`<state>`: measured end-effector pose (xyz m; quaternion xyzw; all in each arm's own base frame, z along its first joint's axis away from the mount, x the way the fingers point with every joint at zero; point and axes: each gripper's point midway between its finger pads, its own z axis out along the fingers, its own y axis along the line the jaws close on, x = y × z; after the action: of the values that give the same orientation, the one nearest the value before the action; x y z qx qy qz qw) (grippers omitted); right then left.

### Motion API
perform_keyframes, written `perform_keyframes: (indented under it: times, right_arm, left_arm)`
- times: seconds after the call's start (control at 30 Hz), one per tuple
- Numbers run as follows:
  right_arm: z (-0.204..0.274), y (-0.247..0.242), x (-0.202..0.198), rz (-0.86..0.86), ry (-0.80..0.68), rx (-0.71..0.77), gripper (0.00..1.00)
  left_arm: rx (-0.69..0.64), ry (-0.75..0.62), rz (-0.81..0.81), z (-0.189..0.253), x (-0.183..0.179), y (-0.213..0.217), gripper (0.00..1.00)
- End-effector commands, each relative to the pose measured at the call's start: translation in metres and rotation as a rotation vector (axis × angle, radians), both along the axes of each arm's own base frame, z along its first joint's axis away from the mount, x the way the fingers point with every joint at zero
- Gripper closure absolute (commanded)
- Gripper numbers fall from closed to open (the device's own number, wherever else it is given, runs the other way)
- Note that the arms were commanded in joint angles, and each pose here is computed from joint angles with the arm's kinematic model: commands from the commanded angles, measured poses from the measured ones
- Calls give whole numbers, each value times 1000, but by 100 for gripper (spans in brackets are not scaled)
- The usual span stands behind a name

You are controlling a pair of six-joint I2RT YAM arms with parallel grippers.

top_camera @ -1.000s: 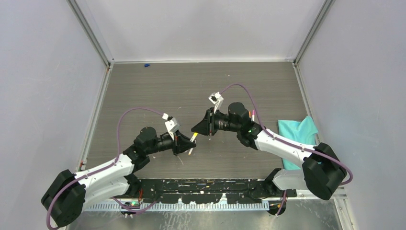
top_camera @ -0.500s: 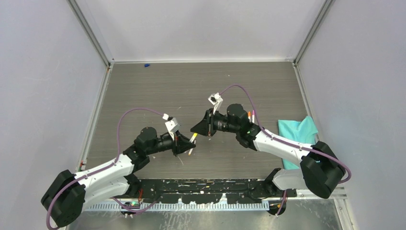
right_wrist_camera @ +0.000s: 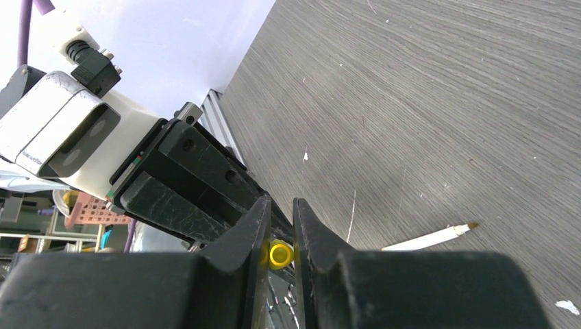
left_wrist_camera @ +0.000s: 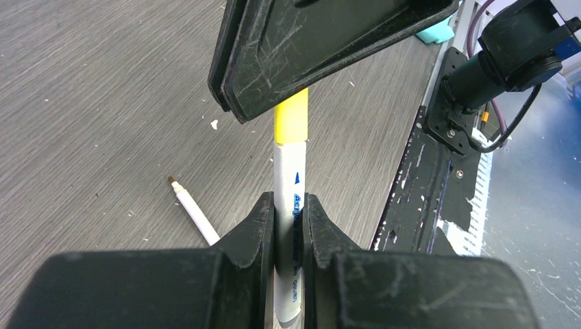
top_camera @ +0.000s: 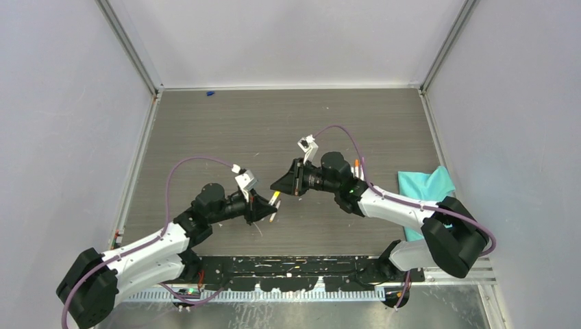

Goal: Insert the pens into the pen caps
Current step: Press the pen cap onto the pen.

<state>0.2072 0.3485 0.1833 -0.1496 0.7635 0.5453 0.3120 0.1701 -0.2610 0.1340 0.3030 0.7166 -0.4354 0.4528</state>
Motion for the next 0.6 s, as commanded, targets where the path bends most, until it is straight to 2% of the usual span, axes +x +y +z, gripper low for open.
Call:
perform_keyframes:
  times: [0.0, 0.27, 0.57]
  right_arm:
    - [-10, 10, -36, 132, 26, 24, 99]
    - [-15, 16, -62, 251, 21, 45, 99]
    - [-29, 14, -71, 237, 68, 53, 99]
  left_arm:
    - [-161, -189, -12, 64, 8, -10, 100]
    - [-176, -197, -39, 68, 4, -12, 100]
    - [-202, -214, -13, 75, 7, -9, 100]
